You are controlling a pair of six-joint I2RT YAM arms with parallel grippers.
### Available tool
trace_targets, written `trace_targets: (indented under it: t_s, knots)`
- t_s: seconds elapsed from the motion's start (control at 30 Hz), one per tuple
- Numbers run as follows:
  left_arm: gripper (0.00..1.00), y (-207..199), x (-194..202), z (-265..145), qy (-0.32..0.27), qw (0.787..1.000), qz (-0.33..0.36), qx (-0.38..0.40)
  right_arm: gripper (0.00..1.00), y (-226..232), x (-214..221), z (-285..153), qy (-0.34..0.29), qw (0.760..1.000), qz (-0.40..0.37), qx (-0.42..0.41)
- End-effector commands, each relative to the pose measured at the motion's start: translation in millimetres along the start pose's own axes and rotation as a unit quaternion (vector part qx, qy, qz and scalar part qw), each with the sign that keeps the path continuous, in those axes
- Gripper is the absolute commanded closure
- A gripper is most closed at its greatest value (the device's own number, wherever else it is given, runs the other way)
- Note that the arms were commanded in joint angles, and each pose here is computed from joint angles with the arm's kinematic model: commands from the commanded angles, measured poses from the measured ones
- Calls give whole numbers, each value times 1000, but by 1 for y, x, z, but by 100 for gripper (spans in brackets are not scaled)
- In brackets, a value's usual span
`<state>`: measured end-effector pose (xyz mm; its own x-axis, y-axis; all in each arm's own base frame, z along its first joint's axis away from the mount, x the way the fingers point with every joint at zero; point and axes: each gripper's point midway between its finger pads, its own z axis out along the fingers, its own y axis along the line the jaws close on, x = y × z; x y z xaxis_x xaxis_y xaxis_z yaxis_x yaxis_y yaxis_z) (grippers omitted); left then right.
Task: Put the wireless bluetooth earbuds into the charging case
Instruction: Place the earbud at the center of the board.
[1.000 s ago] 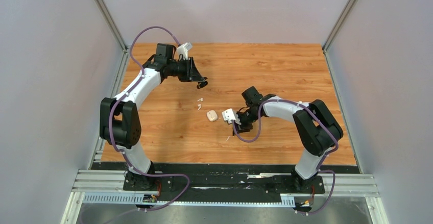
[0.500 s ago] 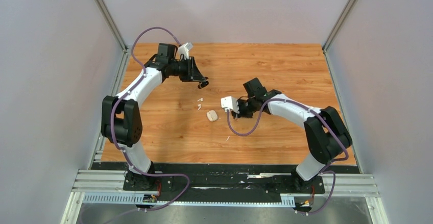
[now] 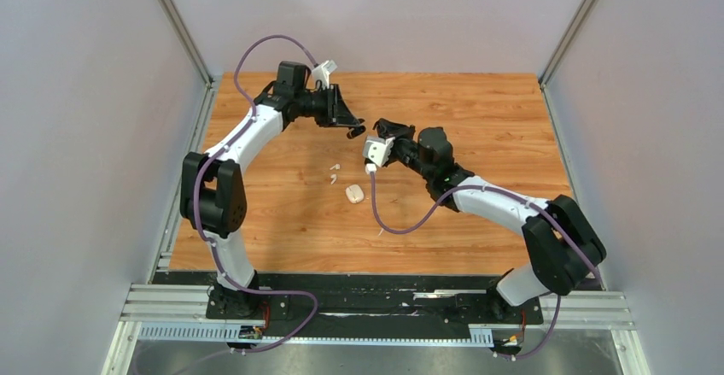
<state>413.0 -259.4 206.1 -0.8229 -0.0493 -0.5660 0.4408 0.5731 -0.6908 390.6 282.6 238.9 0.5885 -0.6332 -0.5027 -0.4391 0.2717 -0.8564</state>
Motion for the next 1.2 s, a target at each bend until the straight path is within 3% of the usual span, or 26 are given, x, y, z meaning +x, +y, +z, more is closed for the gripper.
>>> trace_targets:
  t_s: [0.0, 0.53, 0.8, 1.17]
  knots:
    - [100, -25, -14, -2, -5, 998, 18, 57, 100, -44, -23, 0, -50, 989, -59, 129]
    - [100, -47, -14, -12, 12, 989, -29, 146, 100, -34, -19, 14, -52, 986, -70, 144]
    - [100, -44, -18, -22, -3, 990, -40, 137, 100, -40, -20, 16, -57, 982, -63, 170]
    - [100, -43, -24, -31, -20, 992, -33, 116, 100, -22, -13, 30, -46, 983, -109, 141]
